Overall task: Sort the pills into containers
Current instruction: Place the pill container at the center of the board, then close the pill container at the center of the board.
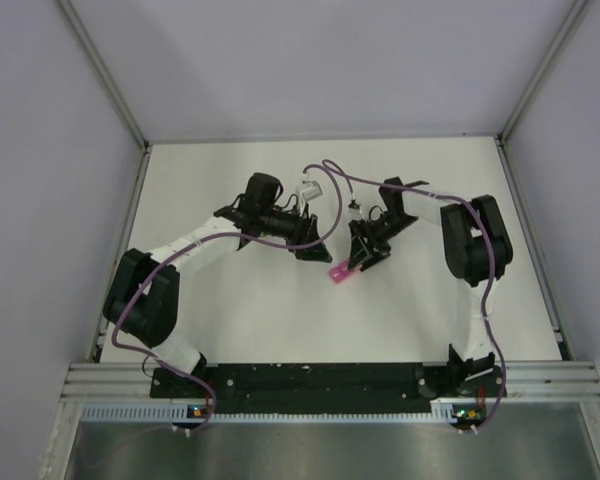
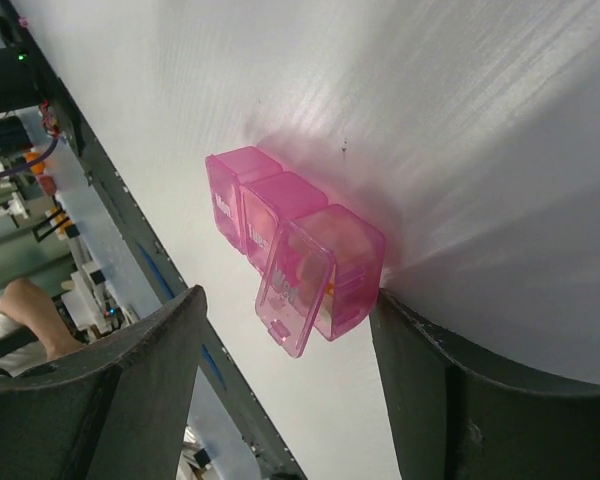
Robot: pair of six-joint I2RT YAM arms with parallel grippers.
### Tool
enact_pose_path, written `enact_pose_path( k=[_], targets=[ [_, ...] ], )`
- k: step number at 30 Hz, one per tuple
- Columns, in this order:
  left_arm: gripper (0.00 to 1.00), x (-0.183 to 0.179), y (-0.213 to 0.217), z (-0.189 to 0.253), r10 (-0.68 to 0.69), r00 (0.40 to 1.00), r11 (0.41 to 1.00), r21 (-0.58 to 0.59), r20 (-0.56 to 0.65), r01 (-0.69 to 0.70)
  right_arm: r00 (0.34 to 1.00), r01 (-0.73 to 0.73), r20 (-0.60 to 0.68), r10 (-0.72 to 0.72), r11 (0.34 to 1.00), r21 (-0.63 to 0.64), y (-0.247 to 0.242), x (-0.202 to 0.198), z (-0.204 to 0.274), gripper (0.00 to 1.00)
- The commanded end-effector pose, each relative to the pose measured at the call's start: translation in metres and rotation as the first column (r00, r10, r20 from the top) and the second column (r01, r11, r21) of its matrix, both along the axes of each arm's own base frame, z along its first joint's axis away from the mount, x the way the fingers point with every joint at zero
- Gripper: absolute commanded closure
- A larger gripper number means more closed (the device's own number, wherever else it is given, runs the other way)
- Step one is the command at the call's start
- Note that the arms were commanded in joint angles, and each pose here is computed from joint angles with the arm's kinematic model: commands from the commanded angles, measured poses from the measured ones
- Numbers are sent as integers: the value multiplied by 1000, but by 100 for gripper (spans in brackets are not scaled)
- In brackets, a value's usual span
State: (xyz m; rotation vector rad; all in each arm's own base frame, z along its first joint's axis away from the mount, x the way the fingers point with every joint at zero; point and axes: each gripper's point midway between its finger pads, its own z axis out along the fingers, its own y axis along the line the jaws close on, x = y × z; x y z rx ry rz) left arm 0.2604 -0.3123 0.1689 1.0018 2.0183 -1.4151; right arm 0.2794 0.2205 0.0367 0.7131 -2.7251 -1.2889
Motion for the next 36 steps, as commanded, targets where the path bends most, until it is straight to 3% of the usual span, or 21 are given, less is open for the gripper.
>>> enact_pose_path(
  k=[1, 13, 21, 36],
  targets=[
    [27, -1, -2, 25, -21, 997, 998, -62, 75, 25, 992, 5, 126, 27, 969, -245, -36, 22, -31, 32],
    [27, 0, -1, 26, -16, 997, 998, -62, 79, 21, 977, 38, 212, 32, 948, -316, -51, 38, -17, 32],
    [27, 1, -2, 24, -19, 997, 998, -60, 71, 23, 958, 87, 288, -7, 960, -266, -52, 53, 6, 36],
    [27, 4, -4, 12, -26, 999, 998, -49, 39, 27, 963, 63, 268, -21, 987, -149, -35, 48, 4, 40]
  ],
)
